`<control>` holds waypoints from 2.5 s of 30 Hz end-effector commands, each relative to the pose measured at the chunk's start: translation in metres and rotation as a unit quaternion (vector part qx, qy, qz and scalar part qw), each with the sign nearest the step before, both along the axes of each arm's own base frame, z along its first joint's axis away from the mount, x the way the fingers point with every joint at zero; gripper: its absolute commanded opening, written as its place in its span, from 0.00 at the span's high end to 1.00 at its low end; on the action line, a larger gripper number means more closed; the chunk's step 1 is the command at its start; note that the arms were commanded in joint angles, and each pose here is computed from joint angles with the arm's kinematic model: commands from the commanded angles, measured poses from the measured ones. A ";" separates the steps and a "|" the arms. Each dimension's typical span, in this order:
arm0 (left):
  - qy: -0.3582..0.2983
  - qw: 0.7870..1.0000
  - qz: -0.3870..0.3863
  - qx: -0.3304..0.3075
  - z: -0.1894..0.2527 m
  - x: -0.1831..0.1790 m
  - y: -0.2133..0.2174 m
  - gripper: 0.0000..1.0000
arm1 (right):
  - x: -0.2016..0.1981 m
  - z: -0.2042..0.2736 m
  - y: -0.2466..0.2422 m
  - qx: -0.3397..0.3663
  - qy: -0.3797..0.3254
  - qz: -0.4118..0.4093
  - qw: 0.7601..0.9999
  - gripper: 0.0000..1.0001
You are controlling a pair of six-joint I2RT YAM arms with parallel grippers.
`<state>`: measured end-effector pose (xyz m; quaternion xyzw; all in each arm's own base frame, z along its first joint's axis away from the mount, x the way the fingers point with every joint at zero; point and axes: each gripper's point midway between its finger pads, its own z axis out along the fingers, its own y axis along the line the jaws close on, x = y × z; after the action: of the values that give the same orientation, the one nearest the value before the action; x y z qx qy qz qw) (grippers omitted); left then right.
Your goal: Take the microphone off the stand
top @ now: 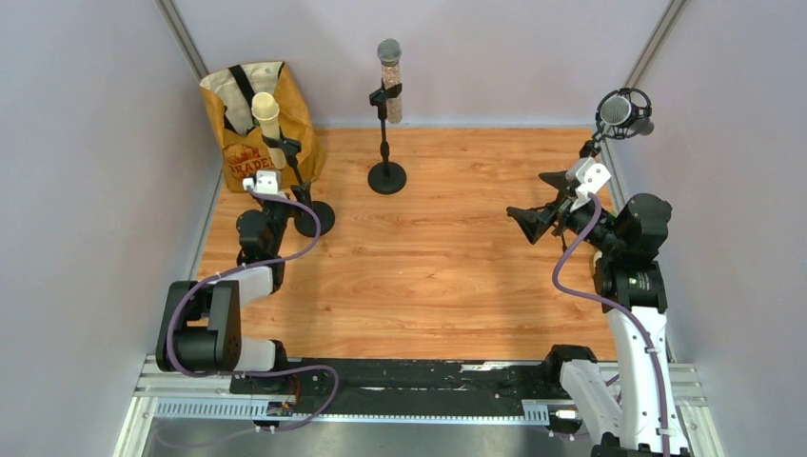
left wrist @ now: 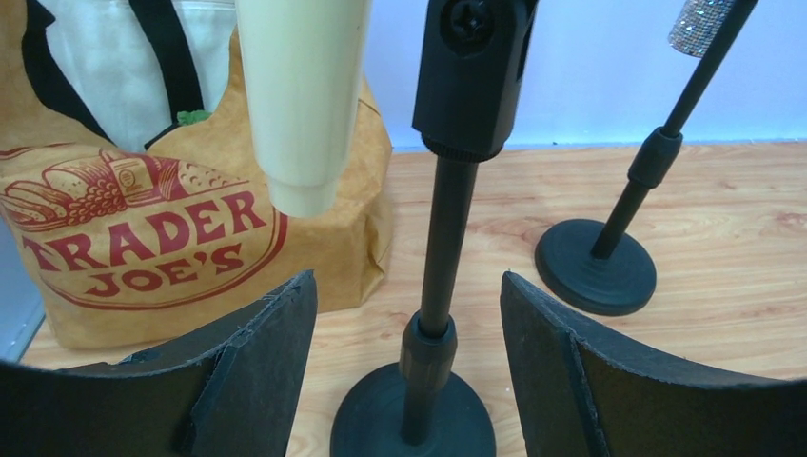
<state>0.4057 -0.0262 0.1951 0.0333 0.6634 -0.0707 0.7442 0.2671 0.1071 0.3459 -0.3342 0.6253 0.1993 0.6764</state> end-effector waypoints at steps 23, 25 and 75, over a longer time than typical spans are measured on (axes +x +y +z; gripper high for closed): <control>-0.041 0.999 0.013 -0.003 0.012 0.023 -0.008 0.32 | -0.003 -0.003 0.010 -0.012 -0.016 0.040 0.999 0.00; -0.041 0.999 0.021 -0.003 0.013 0.025 -0.005 0.32 | -0.003 -0.004 0.010 -0.011 -0.014 0.042 0.999 0.00; -0.089 0.957 -0.272 0.046 0.046 -0.041 -0.100 0.95 | -0.005 -0.013 0.012 -0.023 -0.017 0.052 0.998 0.00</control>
<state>0.3883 -0.1034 0.2004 0.1851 0.6400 -0.1971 0.7192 0.2671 0.1145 0.3295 -0.3632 0.6198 0.2142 0.6619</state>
